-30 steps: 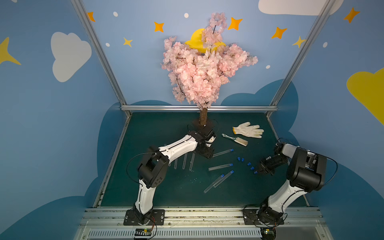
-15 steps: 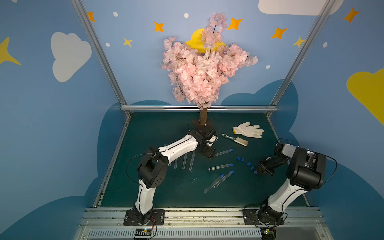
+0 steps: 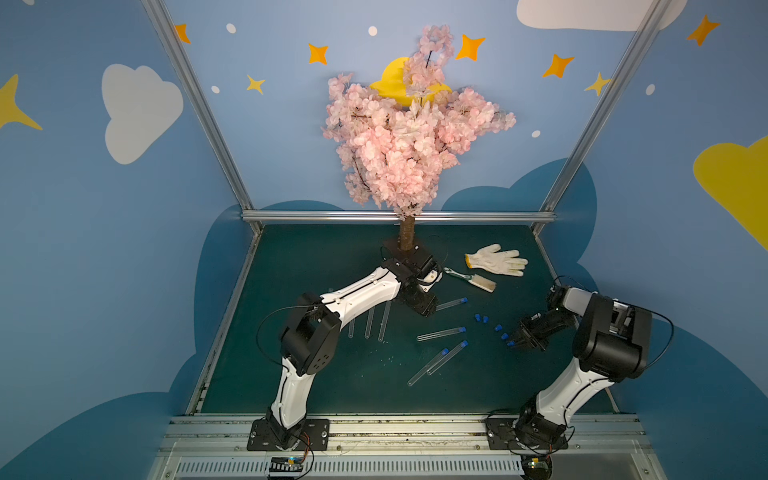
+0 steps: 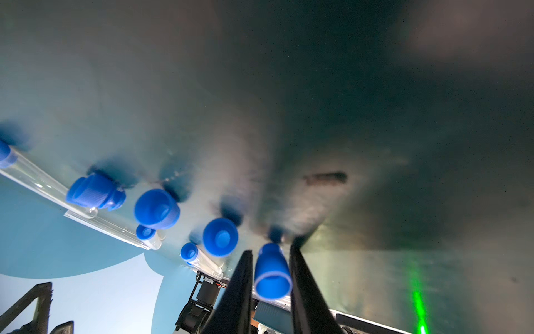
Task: Remove stoppers from test tubes
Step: Place the stopper at the center of the board.
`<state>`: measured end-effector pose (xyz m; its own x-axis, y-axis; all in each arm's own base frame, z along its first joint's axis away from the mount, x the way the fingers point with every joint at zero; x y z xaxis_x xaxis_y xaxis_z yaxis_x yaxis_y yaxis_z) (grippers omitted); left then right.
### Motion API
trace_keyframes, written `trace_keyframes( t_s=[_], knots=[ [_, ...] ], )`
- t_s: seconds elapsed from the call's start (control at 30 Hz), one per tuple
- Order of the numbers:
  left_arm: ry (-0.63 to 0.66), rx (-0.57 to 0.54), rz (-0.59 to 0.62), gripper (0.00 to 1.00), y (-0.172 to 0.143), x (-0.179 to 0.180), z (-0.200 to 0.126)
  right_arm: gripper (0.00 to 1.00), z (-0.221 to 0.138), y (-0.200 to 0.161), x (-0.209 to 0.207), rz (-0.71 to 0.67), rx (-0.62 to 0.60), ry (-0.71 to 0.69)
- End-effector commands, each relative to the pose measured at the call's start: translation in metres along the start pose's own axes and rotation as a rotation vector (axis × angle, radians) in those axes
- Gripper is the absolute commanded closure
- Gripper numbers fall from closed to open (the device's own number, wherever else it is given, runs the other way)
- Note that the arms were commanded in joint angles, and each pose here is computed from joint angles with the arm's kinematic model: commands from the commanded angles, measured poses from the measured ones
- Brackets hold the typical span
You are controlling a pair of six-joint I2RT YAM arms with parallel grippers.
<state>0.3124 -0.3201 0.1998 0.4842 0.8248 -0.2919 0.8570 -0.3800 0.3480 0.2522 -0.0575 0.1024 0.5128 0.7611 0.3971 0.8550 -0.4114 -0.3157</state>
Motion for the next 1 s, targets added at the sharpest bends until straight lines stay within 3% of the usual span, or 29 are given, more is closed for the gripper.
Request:
trace_keyframes(
  t_s=[0.0,0.57,0.77,0.97],
  knots=[
    [-0.022,0.025,0.030,0.31,0.002,-0.005,0.001,0.74,0.014,-0.001,-0.001,-0.020,0.020,-0.035],
    [-0.078,0.107,0.222,0.31,0.014,-0.015,0.026,0.68,-0.025,-0.017,0.026,-0.119,-0.044,-0.073],
    [-0.042,0.109,0.277,0.32,0.032,-0.013,0.046,0.55,-0.057,-0.032,0.048,-0.202,-0.098,-0.093],
    [-0.055,0.110,0.314,0.32,0.049,-0.010,0.066,0.34,-0.093,-0.051,0.076,-0.321,-0.179,-0.140]
  ],
)
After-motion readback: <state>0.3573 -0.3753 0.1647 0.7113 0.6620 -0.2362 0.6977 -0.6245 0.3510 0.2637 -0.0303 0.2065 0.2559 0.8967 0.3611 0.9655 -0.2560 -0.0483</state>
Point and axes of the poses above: each gripper's point midway between its finger pads, its own z axis out along the fingers, its own x axis along the line the jaws close on, y = z × x, the point moved 10 cm from there along -z, back along the fingers, and after that the axes turned 13 degrees about -z, right-handed, at the moved point
